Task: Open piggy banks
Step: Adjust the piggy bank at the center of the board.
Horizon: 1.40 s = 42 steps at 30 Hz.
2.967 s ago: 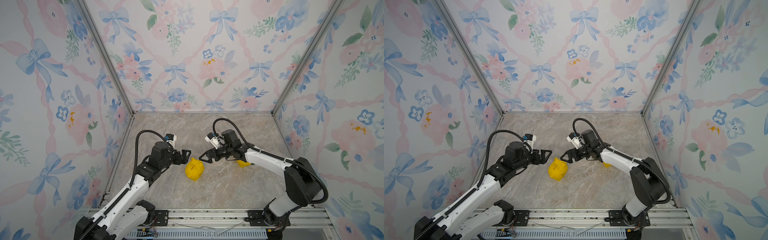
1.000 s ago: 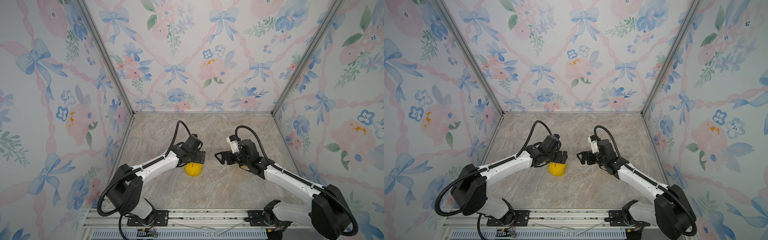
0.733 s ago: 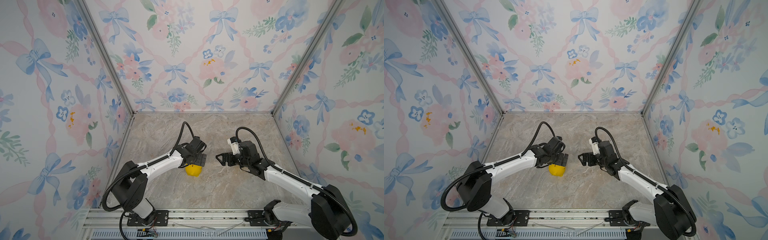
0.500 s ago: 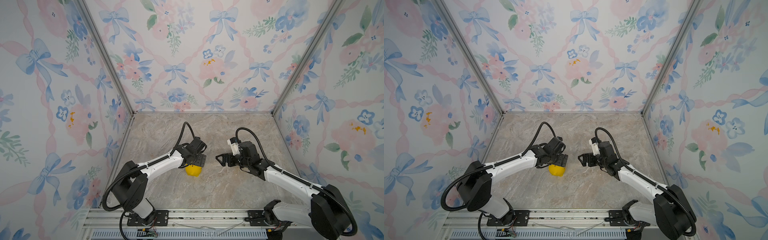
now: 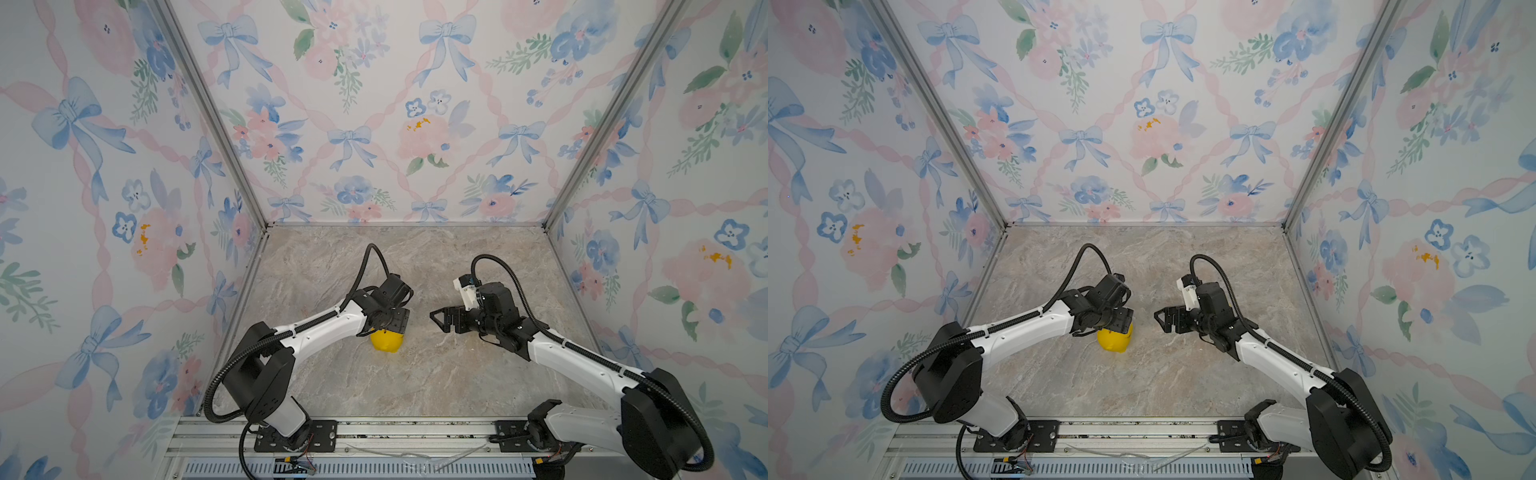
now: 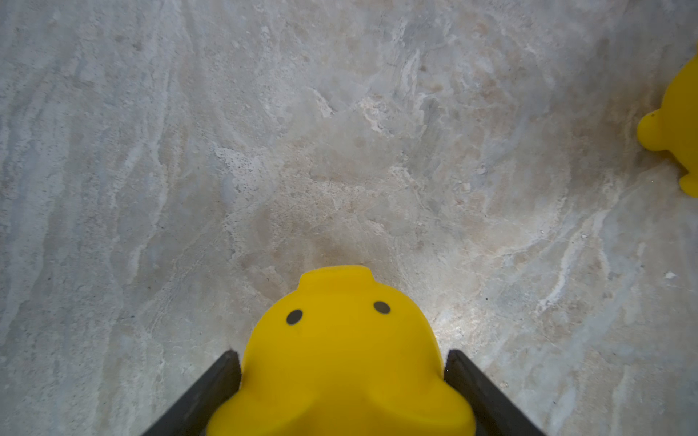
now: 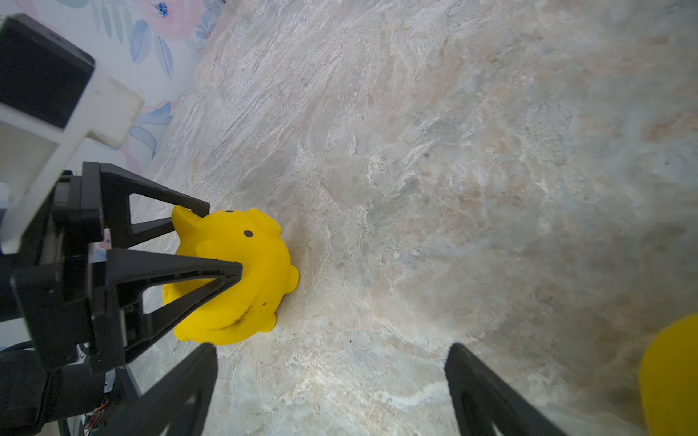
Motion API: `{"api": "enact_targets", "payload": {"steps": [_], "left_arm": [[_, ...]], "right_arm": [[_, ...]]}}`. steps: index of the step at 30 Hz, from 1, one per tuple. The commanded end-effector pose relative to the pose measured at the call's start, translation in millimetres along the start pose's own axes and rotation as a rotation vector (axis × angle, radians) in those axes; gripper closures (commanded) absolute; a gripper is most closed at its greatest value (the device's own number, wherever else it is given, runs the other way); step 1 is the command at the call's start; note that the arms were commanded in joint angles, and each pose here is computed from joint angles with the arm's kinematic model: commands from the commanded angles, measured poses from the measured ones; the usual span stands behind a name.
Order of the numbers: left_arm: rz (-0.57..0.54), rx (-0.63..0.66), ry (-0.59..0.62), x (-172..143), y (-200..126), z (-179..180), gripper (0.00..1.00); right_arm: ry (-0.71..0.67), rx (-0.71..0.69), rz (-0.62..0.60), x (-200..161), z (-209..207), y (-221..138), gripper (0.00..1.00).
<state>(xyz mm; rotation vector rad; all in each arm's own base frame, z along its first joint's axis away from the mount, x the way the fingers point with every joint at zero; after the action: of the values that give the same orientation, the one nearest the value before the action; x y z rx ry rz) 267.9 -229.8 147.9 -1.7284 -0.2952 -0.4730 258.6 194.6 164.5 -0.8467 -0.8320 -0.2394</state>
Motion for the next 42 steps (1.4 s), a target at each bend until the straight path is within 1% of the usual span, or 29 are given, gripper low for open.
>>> {"api": "enact_targets", "payload": {"steps": [1,4,6,12,14,17,19,22,28,31,34,36,40,42], "left_arm": [[-0.047,-0.179,-0.03,17.9,-30.3,-17.7,0.27],[-0.057,-0.406,-0.102,23.1,-41.9,-26.5,0.28],[-0.06,-0.52,-0.128,23.2,-45.4,-32.6,0.28],[-0.034,-0.701,-0.181,18.6,-38.5,-42.6,0.28],[-0.032,-0.734,-0.193,17.3,-34.3,-43.7,0.29],[-0.023,-0.744,-0.197,14.4,-26.3,-43.4,0.28],[-0.008,-0.72,-0.206,10.3,-16.7,-38.4,0.27],[0.014,-0.704,-0.231,4.0,-4.3,-29.2,0.27],[0.028,-0.684,-0.26,-2.8,8.5,-17.4,0.27],[0.055,-0.663,-0.284,-14.7,17.5,-10.0,0.26],[0.06,-0.645,-0.297,-19.2,21.8,-6.2,0.22],[0.062,-0.628,-0.308,-21.2,24.5,-1.9,0.14],[0.049,-0.597,-0.327,-22.1,27.0,9.2,0.03],[0.048,-0.583,-0.337,-22.2,28.8,15.9,0.02]], "right_arm": [[0.02,0.048,-0.037,8.4,3.5,-1.1,0.04],[0.041,0.046,-0.044,9.4,0.0,-4.5,0.04],[0.049,0.019,-0.043,9.4,-4.8,-7.9,0.04],[0.072,-0.013,-0.07,9.0,-15.4,-22.7,0.04],[0.071,-0.023,-0.074,8.7,-18.0,-27.4,0.04],[0.059,-0.037,-0.07,7.7,-19.2,-34.2,0.04],[0.052,-0.038,-0.068,5.5,-19.5,-36.6,0.04],[0.05,-0.023,-0.073,3.1,-18.2,-36.8,0.04],[0.048,0.012,-0.1,-0.3,-14.1,-34.6,0.04],[0.028,0.029,-0.108,0.7,-8.4,-34.6,0.04],[0.004,0.046,-0.108,0.2,-2.5,-33.5,0.04],[-0.009,0.059,-0.114,0.7,1.5,-33.0,0.04],[-0.027,0.089,-0.121,1.2,9.4,-31.1,0.04],[-0.032,0.097,-0.113,0.8,11.6,-28.7,0.04]]}}
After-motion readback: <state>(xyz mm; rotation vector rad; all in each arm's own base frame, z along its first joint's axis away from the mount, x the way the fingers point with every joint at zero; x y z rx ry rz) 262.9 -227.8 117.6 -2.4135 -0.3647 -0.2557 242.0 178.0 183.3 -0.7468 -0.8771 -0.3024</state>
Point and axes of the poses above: each gripper's point midway between its finger pads, its own y axis out along the fingers, its own z axis along the line the jaws close on, x = y × z, the point moved 5 cm from there along -y, back along the fingers, and after that the axes turned 11 degrees about -y, right-handed, at the moved point
